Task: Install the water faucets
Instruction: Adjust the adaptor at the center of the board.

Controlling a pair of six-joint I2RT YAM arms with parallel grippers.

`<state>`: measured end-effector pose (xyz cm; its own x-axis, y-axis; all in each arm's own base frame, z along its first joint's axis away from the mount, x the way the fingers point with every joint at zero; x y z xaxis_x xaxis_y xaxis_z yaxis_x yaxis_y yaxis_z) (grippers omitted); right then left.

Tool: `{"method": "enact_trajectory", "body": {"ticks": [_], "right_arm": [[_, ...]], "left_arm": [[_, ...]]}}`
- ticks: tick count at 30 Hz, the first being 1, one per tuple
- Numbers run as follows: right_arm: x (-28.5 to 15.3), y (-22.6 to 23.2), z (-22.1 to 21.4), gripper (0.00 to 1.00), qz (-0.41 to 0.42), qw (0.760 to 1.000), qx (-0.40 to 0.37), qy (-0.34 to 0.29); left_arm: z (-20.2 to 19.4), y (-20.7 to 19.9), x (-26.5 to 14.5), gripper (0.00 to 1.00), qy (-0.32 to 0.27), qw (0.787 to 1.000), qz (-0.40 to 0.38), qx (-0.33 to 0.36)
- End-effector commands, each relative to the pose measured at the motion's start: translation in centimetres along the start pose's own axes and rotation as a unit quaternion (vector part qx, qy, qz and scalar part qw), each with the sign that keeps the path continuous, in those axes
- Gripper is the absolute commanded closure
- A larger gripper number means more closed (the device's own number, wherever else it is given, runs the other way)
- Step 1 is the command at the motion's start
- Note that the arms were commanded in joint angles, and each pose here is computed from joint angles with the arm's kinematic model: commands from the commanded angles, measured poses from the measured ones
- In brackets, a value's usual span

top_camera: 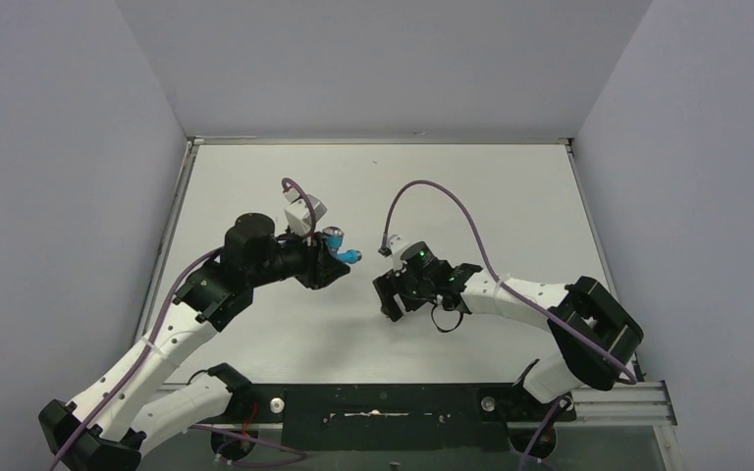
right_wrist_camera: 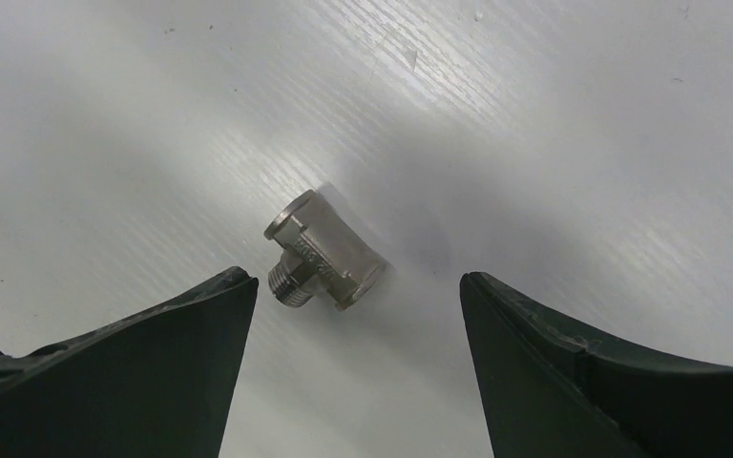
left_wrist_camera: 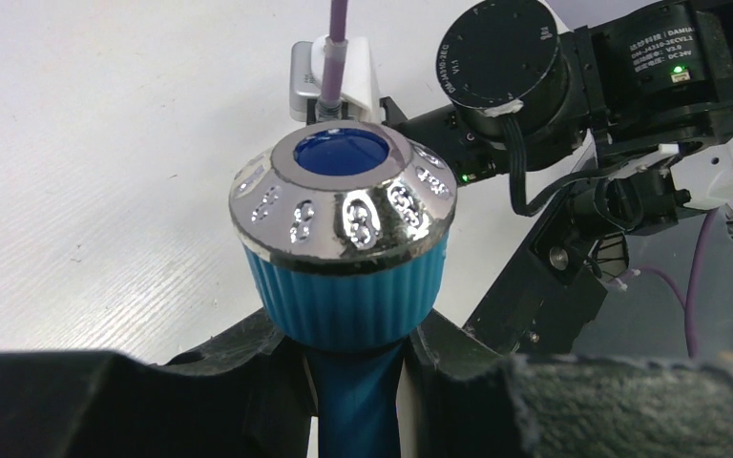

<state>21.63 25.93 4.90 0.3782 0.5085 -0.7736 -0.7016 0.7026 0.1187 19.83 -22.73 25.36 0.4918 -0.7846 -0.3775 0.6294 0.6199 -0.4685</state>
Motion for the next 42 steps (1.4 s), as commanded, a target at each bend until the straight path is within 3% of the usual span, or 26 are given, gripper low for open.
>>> {"method": "enact_trajectory", "body": {"ticks": [1, 9, 15, 21, 29, 39, 42], "right_arm": [[0.5, 0.4, 2.4, 0.21, 0.002, 1.000, -0.020, -0.015], [1.9, 2.1, 1.7, 0.27, 0.034, 0.999, -0.032, 0.017], [2.1, 1.6, 0.7, 0.39, 0.002, 0.999, -0.025, 0.048], [2.3, 0.6, 0.4, 0.61, -0.038, 0.998, -0.009, 0.056], [3.6, -1.4, 2.1, 0.69, -0.076, 0.996, 0.027, 0.033], [5.9, -4.2, 5.7, 0.65, -0.116, 0.981, 0.156, -0.027], [6.5, -3.5, 6.0, 0.51, -0.096, 0.980, 0.170, -0.044]], "left_arm": [[2.3, -1.0, -0.8, 1.00, -0.041, 0.999, -0.013, 0.015], [2.3, -0.9, -0.6, 1.00, -0.041, 0.999, -0.013, 0.017], [2.0, -0.8, -0.8, 1.00, -0.039, 0.999, -0.013, 0.016], [2.1, -0.7, -0.8, 1.00, -0.041, 0.999, -0.010, 0.017], [3.1, -0.5, -1.4, 1.00, -0.060, 0.998, 0.010, 0.021], [4.2, 0.3, -1.9, 1.00, -0.079, 0.996, 0.045, 0.012], [4.5, 0.4, -2.0, 1.00, -0.085, 0.995, 0.050, 0.008]]}}
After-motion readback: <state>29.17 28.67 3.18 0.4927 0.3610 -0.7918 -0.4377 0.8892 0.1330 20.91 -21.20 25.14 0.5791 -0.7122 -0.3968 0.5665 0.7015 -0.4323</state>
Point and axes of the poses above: each gripper's point midway between its finger pads, its own x axis out along the fingers, its own y axis along the line the jaws close on, z = x × y, the point moved 1 cm from there along -x, back along the fingers, and after that the axes turned 4 degrees about -x, right-handed, at the moved point
